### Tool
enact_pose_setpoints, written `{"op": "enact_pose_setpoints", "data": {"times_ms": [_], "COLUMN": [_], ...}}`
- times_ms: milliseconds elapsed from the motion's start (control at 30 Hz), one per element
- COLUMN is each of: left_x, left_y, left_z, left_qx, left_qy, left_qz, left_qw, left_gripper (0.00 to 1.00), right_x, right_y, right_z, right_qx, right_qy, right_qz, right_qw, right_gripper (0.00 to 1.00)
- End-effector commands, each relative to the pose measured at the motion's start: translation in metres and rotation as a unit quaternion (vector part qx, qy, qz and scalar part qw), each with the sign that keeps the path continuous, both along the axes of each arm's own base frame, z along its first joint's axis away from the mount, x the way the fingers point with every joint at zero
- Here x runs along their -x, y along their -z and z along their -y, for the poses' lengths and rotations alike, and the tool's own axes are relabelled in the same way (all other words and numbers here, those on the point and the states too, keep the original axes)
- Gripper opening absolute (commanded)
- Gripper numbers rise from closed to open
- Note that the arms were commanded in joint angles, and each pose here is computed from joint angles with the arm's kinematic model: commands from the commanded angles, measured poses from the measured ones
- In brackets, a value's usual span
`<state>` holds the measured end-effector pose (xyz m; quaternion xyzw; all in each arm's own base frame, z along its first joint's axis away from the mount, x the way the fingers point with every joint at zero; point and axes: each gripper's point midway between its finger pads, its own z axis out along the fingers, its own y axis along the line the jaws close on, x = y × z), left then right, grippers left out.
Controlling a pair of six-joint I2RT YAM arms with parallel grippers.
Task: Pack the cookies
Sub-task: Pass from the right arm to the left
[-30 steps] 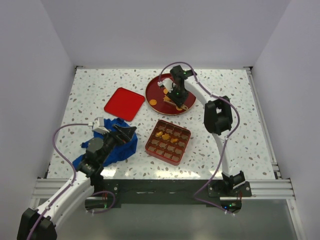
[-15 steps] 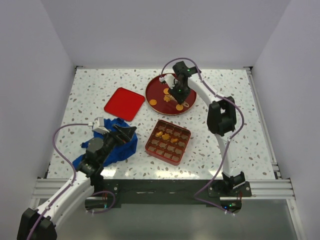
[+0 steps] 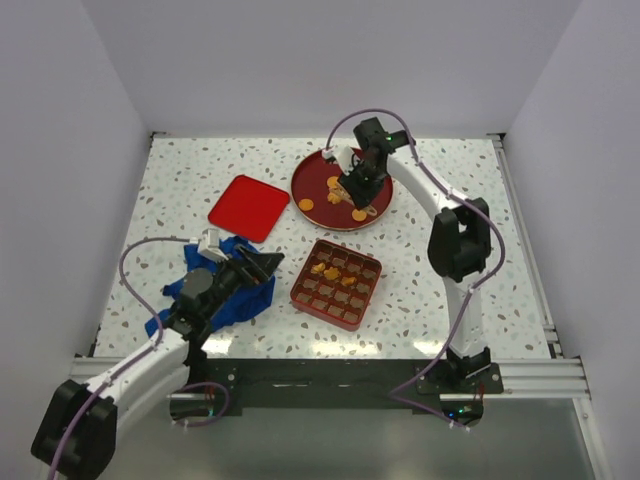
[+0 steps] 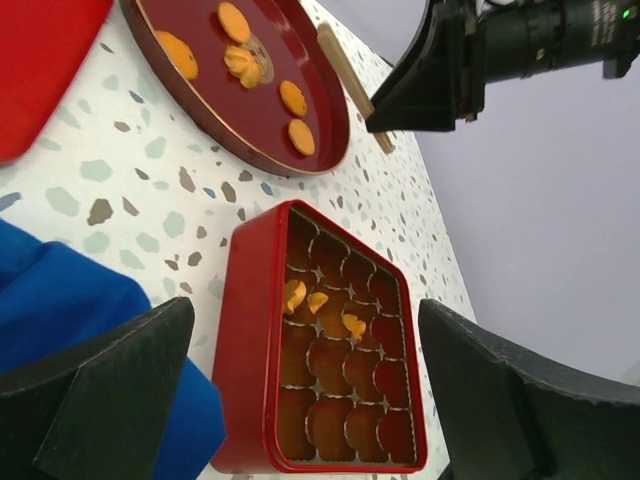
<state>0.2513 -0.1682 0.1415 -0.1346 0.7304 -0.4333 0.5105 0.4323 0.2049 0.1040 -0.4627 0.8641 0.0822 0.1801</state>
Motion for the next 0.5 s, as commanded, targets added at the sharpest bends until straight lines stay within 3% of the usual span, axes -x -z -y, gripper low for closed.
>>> {"op": "enact_pose_setpoints", "data": {"times_ms": [0,267,467], "left_x": [-0.004,-0.017,-0.02], "left_y": [-0.05,-0.09,-0.11], "left_z": [0.025,0.064,0.08], "left_qx": [0.047,0.055,0.072], "left_qy": [0.064,0.16,0.204], "left_qz": [0.075,0.136,0.162], "left_qw": [0.994,0.976,0.963], "left_gripper": [0.99,0.99,0.99], "right_x": [0.011,0.083,0.13], "right_y": [-0.051,-0.115,-0.133], "right_z": [-0.019,-0.058,-0.075], "right_qx": [-0.084,-0.249,-0.321], "right_qy": [-0.003,-0.024,-0.041], "right_qz": [0.018,-0.072,-0.14], "right_qw": [0.996,0.965,0.936], "right_gripper": [0.12,0.12,0.12]}}
